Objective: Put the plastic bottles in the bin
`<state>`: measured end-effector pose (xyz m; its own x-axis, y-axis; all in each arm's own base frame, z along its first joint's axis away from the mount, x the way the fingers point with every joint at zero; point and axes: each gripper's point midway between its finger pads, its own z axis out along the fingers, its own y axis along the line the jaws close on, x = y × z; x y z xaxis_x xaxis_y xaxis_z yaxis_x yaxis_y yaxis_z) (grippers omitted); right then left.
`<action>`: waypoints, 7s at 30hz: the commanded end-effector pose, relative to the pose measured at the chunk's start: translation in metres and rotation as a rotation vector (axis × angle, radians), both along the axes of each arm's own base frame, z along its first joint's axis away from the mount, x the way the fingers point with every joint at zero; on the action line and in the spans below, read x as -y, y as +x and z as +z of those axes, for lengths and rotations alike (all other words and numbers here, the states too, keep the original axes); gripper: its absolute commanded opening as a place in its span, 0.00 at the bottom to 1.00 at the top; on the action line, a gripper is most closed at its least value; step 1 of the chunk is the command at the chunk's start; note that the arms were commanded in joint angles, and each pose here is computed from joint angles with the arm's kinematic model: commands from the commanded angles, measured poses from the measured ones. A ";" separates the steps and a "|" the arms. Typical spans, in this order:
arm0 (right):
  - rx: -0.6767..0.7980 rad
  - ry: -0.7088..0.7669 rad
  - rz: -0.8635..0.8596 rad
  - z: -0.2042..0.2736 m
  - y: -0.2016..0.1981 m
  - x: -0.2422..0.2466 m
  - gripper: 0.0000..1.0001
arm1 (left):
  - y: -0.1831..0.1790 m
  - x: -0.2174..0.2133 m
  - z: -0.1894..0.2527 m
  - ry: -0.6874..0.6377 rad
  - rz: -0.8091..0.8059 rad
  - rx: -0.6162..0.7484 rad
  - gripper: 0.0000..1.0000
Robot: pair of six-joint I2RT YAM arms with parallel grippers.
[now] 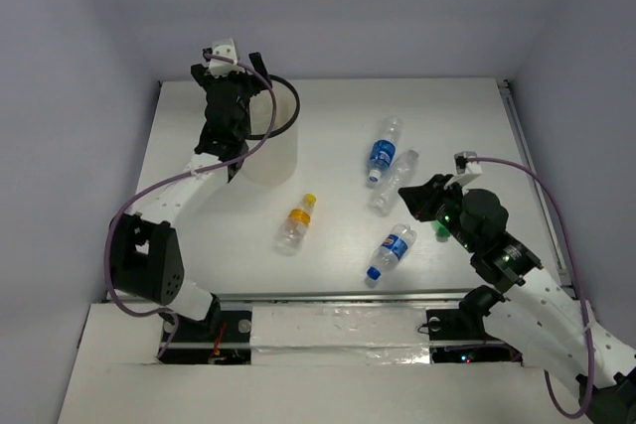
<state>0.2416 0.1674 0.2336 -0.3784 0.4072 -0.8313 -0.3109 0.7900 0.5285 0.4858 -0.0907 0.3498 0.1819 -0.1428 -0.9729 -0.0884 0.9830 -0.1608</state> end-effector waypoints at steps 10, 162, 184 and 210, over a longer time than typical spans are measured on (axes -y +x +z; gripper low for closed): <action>-0.091 -0.047 -0.075 -0.027 0.017 0.001 0.09 | -0.134 0.068 0.140 -0.140 -0.371 0.147 0.74; 0.395 0.040 -0.141 0.153 0.001 0.019 0.86 | -0.284 0.375 -0.296 0.487 -0.873 -0.700 0.46; 0.392 0.059 -0.171 0.157 -0.012 0.037 0.87 | -0.295 0.387 -0.298 0.441 -0.939 -0.734 0.50; 0.344 0.137 -0.101 0.124 -0.016 0.020 0.09 | -0.127 0.191 0.095 -0.331 -0.556 0.073 0.32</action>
